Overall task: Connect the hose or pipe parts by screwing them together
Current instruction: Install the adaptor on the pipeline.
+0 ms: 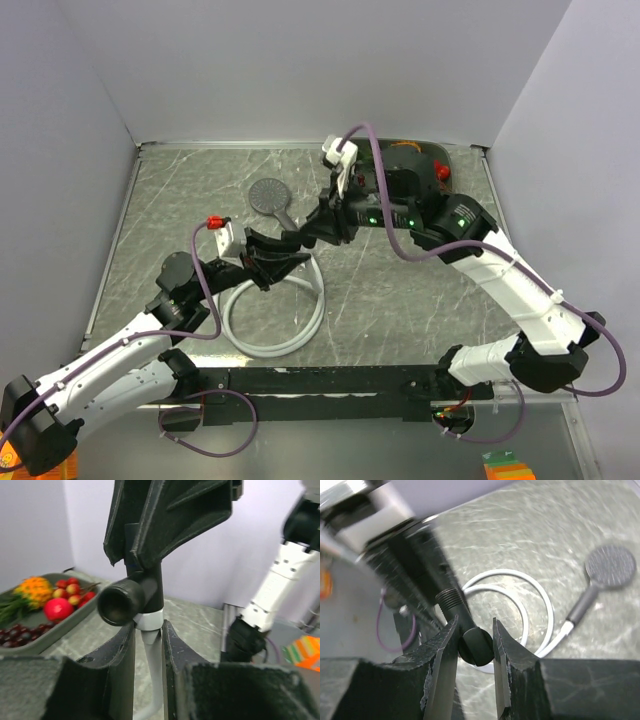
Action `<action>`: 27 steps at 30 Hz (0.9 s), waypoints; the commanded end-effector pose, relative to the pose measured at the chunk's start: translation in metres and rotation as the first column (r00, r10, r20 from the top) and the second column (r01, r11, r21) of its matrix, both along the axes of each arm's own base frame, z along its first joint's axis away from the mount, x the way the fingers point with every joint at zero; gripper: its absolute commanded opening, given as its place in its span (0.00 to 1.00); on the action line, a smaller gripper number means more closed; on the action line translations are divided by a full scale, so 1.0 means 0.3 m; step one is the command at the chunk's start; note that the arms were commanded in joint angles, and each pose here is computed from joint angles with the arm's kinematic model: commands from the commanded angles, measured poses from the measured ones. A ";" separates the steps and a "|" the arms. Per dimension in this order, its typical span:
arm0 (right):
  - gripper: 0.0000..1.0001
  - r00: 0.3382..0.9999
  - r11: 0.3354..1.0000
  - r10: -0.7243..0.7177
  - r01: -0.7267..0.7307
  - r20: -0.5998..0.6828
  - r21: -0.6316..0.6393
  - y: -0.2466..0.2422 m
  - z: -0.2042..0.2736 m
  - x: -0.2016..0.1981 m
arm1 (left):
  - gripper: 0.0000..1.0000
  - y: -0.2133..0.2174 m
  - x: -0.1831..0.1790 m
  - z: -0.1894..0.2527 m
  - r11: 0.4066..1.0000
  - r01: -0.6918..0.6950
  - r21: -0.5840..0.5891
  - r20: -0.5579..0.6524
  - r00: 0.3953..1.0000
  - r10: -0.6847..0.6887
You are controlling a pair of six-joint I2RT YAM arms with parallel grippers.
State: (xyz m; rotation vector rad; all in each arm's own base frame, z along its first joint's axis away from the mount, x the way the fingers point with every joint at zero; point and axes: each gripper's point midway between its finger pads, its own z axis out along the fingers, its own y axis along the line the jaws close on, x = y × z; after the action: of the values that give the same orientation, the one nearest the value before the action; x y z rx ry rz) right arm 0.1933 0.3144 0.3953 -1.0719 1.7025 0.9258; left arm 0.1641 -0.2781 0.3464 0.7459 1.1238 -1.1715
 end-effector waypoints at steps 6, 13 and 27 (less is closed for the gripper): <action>0.00 0.835 0.833 -0.550 0.548 -0.008 -0.078 -0.155 -0.063 0.262 | 0.01 0.092 0.046 0.269 0.971 -0.179 -0.156 0.193 0.959 0.208; 0.59 0.849 0.842 -0.526 0.527 0.039 -0.116 -0.147 -0.046 0.278 | 0.01 0.075 0.088 0.199 0.973 -0.226 -0.040 0.181 0.956 0.229; 1.00 0.906 0.946 -0.307 0.324 0.291 -0.011 -0.169 0.194 0.179 | 0.01 0.012 0.070 0.064 0.986 -0.142 0.092 0.185 0.975 0.123</action>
State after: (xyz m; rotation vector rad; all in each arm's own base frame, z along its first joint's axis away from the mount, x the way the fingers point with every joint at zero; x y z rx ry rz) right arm 0.2589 0.2830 0.4048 -0.7867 1.8028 0.5267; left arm 0.2013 -0.2720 0.3320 0.7787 1.2233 -0.8879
